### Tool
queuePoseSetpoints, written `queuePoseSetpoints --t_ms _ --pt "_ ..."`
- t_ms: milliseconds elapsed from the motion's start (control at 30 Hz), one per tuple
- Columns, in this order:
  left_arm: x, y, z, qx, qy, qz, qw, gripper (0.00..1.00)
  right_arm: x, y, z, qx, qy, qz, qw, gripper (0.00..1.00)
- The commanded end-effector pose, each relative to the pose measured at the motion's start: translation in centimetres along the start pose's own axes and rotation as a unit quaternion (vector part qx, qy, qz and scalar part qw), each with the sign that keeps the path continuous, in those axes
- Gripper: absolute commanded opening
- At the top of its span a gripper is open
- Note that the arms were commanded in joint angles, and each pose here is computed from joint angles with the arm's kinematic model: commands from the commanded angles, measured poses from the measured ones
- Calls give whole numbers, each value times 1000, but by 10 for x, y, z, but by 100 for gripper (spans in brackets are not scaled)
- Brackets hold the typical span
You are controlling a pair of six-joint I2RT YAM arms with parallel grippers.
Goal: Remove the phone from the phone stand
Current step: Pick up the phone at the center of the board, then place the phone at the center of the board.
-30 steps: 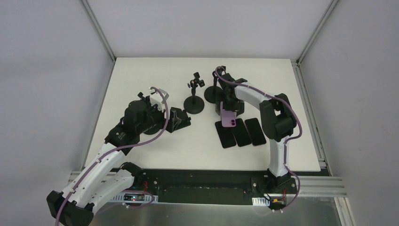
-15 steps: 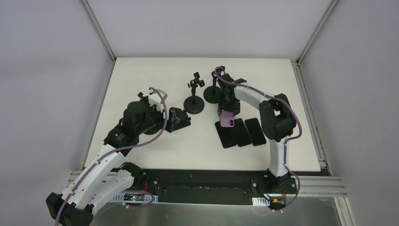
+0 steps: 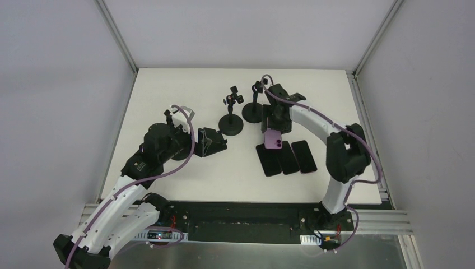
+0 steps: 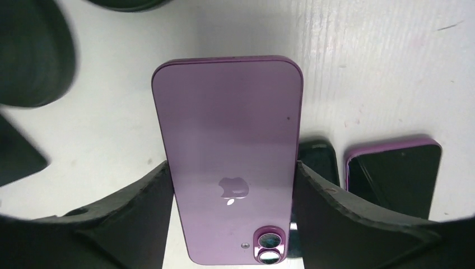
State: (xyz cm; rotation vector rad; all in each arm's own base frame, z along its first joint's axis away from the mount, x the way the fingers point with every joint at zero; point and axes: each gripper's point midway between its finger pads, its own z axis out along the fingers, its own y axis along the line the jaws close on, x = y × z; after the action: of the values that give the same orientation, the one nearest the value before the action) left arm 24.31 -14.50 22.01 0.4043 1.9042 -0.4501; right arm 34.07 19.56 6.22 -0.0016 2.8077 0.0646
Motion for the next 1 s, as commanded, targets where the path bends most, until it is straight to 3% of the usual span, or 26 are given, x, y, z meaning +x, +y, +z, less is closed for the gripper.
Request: queuePoseSetpoints --t_ms 0,267,400,600,767,967 --pt "-5 -1 -3 -2 -12 -32 999 100 -15 21 -74 -83 -84 7 993 0" --pt "-10 -29 -5 64 -23 -104 992 100 26 58 -115 -245 -78 76 963 0" --pt "-13 -55 1 119 -10 -143 982 100 21 57 -136 -276 -115 192 935 0" --pt "-17 -115 4 164 -19 -52 985 100 13 43 -144 -253 -135 367 885 0" --pt "-18 -133 18 180 -1 -77 981 100 16 43 -160 -274 -147 407 859 0" --pt "-32 -142 32 184 -23 -106 977 100 28 48 -170 -302 -140 411 849 0"
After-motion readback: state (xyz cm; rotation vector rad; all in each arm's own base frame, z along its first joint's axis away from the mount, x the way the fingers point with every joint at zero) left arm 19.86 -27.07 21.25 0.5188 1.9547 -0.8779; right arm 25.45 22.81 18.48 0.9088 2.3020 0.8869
